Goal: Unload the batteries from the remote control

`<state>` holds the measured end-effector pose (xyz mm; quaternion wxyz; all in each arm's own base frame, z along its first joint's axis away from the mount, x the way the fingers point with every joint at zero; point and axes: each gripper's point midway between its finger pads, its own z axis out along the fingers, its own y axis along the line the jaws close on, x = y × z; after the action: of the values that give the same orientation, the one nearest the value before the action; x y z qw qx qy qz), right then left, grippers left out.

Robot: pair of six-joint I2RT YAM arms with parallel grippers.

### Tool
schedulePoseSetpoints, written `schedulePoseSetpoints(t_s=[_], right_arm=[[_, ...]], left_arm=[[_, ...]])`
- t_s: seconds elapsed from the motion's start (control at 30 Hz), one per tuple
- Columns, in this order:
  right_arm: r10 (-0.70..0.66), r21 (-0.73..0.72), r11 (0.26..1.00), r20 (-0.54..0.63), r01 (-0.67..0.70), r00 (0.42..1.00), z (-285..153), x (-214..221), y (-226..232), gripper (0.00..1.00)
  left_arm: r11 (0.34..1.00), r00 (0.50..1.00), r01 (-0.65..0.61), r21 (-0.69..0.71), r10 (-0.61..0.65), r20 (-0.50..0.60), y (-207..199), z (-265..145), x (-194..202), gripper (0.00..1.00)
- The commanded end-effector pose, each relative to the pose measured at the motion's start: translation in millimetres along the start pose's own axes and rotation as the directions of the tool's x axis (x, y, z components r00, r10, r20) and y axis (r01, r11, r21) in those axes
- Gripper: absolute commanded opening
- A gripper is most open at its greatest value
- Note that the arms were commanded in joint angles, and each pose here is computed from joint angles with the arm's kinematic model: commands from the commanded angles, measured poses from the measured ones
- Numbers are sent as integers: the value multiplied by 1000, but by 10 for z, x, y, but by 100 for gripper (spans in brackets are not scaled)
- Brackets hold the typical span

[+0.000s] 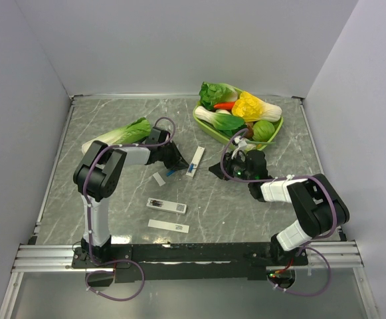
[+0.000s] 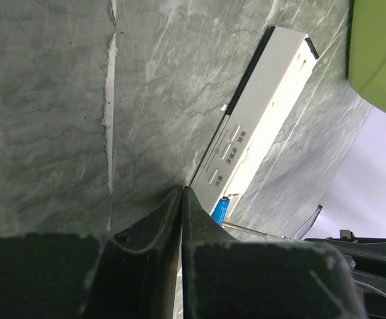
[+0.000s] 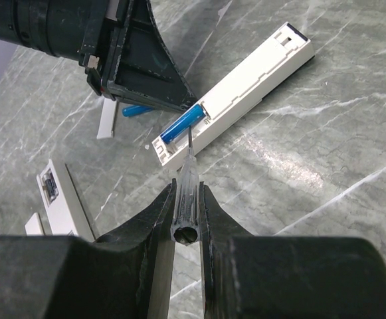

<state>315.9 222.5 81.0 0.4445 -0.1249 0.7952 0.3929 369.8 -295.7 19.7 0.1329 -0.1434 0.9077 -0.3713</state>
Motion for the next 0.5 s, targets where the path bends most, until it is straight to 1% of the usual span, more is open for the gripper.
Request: schedulePoseSetpoints(t_s=[0.0,0.3,0.47], right_arm=[[-52,-33,998,57,53,997,29,-222,122,0],[-56,-49,997,78,60,995,-2,-273,193,0],[-79,-30,996,84,81,993,-34,-295,214,0]], left_arm=[[993,999,16,-120,-21,-36,349,36,175,11],[993,999,16,-117,-20,-38,346,34,181,10],[993,999,20,-116,-25,-42,357,48,191,11]])
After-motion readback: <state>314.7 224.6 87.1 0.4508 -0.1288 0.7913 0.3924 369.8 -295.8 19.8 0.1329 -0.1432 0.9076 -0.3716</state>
